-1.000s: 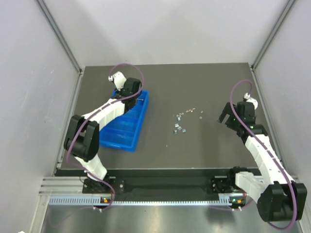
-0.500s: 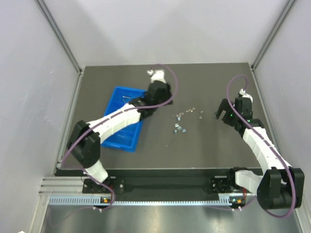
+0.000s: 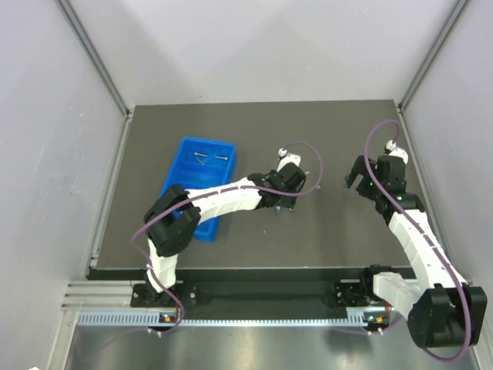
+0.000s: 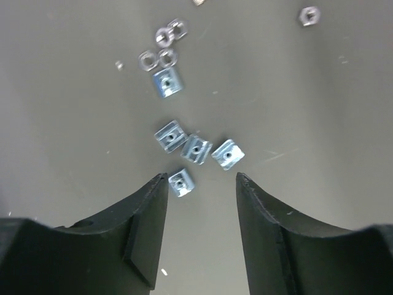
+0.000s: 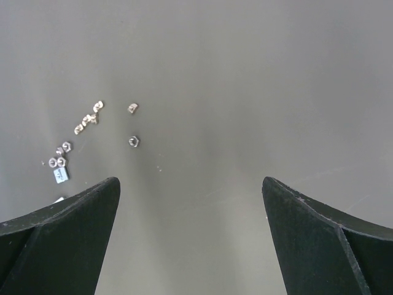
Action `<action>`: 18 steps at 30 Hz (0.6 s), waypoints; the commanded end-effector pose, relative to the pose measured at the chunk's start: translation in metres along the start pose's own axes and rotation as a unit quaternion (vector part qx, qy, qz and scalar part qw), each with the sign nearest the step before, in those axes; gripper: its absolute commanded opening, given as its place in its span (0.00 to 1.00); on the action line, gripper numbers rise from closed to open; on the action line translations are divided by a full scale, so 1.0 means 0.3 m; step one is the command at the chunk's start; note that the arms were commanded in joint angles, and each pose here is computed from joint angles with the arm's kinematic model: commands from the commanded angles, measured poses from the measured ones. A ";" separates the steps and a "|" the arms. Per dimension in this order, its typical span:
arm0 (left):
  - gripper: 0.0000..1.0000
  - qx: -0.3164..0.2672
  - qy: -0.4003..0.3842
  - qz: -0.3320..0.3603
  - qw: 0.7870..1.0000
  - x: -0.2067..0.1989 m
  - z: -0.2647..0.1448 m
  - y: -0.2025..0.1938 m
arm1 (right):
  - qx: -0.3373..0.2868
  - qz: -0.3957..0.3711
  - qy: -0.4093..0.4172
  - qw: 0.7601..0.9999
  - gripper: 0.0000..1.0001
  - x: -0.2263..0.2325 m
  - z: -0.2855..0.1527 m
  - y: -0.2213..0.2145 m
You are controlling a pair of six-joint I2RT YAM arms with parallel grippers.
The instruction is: Sort the screws and nuts into containers
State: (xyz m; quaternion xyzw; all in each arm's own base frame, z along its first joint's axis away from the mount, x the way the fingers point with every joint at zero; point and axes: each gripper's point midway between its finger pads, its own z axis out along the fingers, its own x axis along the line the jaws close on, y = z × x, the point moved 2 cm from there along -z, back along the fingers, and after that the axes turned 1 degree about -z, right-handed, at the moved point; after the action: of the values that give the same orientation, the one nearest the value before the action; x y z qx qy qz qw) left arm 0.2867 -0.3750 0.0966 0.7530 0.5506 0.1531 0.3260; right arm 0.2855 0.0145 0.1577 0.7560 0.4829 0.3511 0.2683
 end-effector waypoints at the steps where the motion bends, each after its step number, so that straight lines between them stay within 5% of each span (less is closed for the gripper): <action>1: 0.54 -0.004 0.023 -0.024 0.999 0.040 -0.020 0.006 | 0.004 -0.008 -0.012 1.000 1.00 -0.022 0.004 -0.018; 18: 0.55 -0.024 0.115 -0.073 0.990 0.083 0.100 0.005 | 0.010 -0.019 -0.015 1.000 1.00 -0.024 0.013 -0.016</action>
State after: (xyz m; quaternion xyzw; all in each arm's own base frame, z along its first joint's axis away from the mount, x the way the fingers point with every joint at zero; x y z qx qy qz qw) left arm 0.3000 -0.3579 0.0558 0.7091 0.6197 0.2038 0.2677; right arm 0.2800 0.0126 0.1433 0.7588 0.4988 0.3264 0.2624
